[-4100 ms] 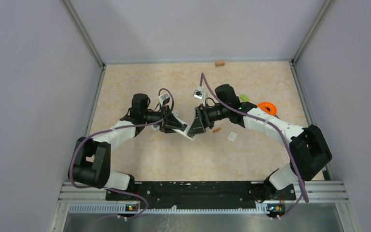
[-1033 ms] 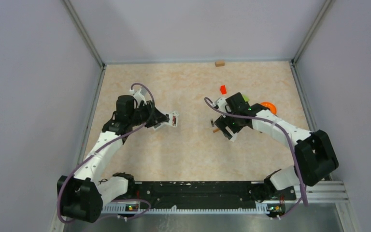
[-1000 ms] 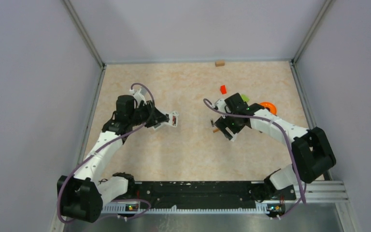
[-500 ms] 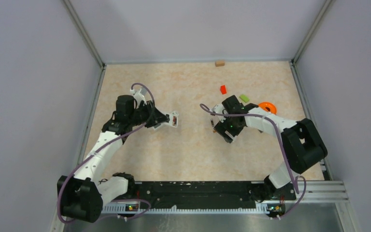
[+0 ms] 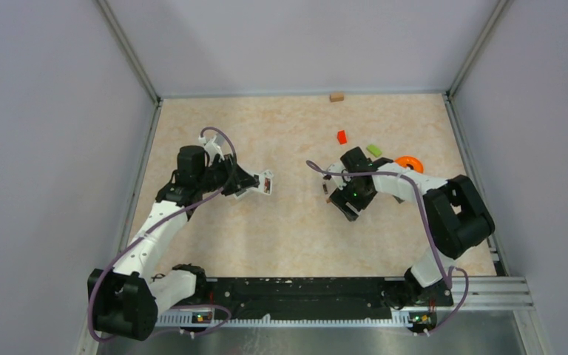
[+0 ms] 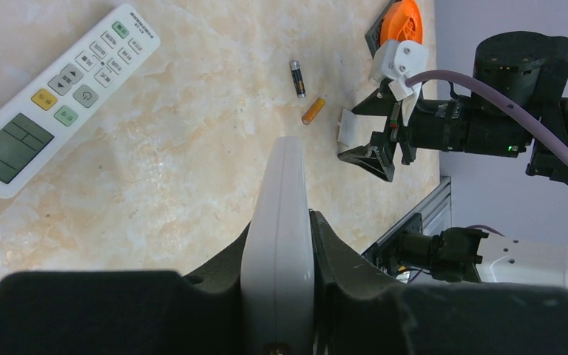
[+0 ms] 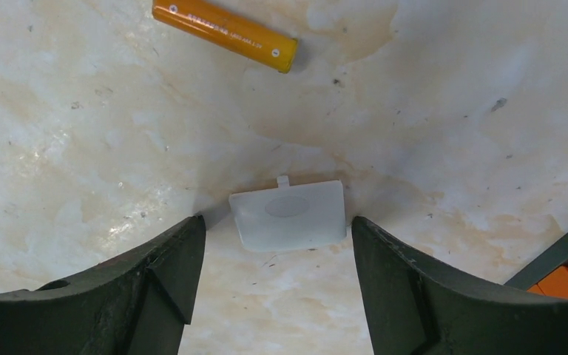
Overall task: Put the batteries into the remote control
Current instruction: Pick up the battery cover at the center of the board.
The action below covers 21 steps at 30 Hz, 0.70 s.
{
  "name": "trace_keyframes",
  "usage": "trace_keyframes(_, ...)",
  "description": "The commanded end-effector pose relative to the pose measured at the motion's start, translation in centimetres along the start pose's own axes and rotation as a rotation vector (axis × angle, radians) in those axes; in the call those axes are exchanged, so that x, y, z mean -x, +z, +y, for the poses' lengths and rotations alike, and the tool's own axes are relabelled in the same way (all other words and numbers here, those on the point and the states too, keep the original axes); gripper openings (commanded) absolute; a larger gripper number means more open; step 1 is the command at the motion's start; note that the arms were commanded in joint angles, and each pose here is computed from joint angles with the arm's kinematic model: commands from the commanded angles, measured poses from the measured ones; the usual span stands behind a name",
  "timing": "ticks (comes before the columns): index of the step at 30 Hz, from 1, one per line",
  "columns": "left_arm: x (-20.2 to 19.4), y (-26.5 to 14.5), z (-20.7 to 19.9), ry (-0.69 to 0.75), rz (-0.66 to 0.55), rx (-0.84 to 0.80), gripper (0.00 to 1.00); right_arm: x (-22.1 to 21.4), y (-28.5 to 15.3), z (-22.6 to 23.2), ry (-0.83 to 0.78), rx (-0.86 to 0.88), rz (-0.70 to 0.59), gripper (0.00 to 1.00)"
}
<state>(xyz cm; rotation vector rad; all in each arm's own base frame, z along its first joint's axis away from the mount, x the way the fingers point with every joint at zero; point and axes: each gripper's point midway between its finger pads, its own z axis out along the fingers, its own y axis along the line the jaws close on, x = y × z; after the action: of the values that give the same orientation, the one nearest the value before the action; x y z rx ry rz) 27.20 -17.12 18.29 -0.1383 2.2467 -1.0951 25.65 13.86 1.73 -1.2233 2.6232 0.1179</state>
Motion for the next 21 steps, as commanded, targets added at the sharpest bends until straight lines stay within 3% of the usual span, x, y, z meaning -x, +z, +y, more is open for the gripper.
trace_keyframes(1,0.7,-0.3,-1.0,0.033,-0.024,-0.048,0.00,0.2,-0.2,1.0,-0.020,0.093,-0.016,0.73)
trace_keyframes(10,0.8,-0.3,-1.2,0.032,-0.025,-0.056,0.00,-0.5,0.1,0.3,-0.005,0.075,0.010,0.64)
trace_keyframes(21,0.9,-0.2,-1.2,0.026,-0.024,-0.062,0.00,-1.0,-0.2,-0.5,-0.029,0.024,0.020,0.60)
